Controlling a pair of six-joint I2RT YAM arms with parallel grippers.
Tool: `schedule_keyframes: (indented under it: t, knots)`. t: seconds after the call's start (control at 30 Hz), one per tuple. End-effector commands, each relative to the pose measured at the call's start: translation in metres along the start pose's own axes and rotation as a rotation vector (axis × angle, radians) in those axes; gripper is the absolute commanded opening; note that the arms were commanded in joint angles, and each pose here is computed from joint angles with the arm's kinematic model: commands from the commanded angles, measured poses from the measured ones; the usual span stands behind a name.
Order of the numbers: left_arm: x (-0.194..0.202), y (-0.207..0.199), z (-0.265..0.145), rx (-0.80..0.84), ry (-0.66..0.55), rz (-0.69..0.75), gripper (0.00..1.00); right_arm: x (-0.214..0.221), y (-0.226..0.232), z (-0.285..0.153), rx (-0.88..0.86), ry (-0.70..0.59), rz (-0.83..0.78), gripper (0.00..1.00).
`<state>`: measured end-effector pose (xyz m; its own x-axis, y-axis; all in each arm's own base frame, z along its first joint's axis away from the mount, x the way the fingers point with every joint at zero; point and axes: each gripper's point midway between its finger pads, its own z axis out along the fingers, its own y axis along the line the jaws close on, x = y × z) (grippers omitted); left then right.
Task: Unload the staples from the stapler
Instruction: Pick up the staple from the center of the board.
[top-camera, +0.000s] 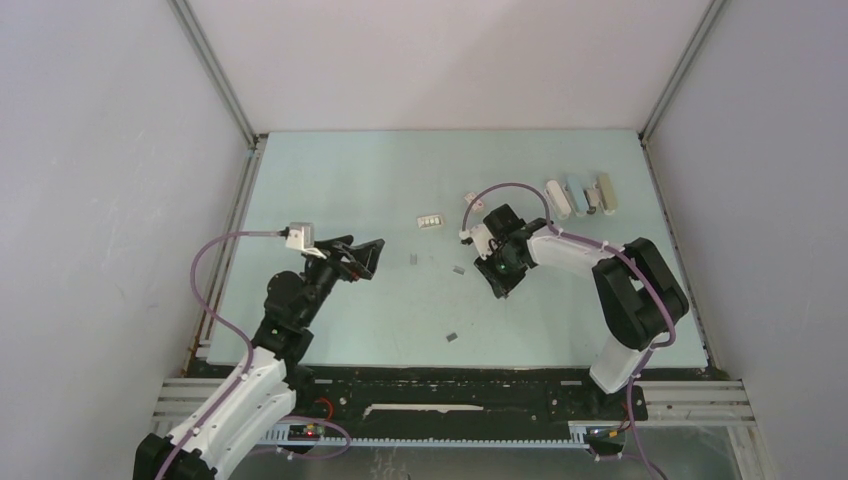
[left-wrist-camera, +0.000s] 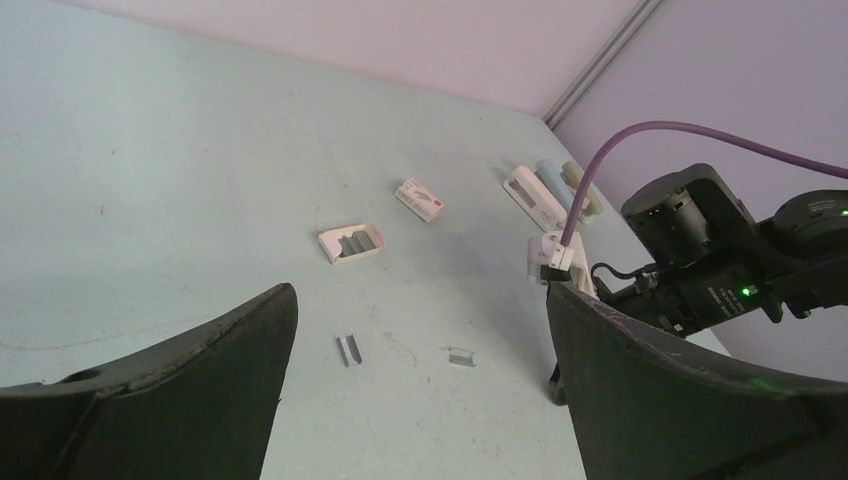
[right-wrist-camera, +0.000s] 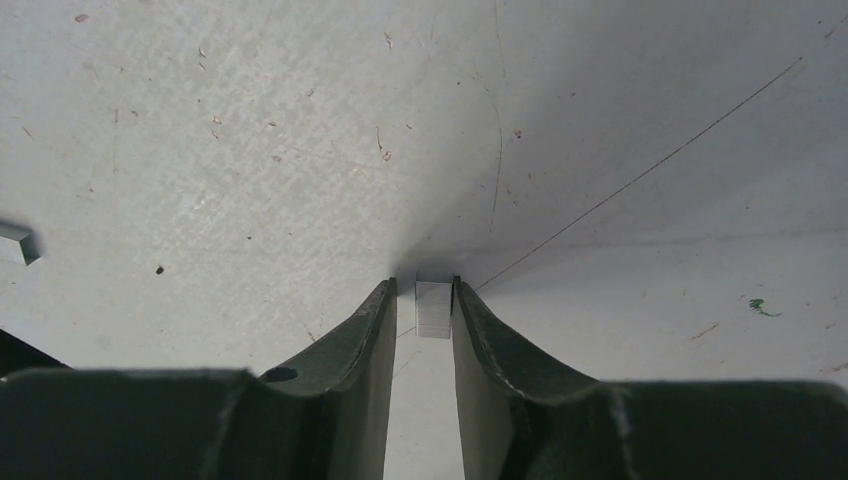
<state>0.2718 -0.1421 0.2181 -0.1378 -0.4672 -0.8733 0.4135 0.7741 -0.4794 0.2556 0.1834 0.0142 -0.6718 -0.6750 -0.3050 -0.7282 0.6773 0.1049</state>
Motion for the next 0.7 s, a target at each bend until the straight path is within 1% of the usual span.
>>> schedule_keyframes:
  t: [0.0,0.33,0.67]
  knots:
    - [0.000,0.000,-0.003,0.011,-0.025,-0.006,1.00,-0.004,0.001,0.005,0.021,0.010,-0.014,0.34]
    - [-0.002,-0.001,-0.004,0.016,-0.029,-0.008,1.00,0.001,-0.005,0.008,0.057,0.038,-0.033,0.25]
    - [0.001,-0.007,-0.005,0.044,-0.018,-0.044,1.00,-0.010,-0.003,-0.003,0.056,-0.018,-0.041,0.14]
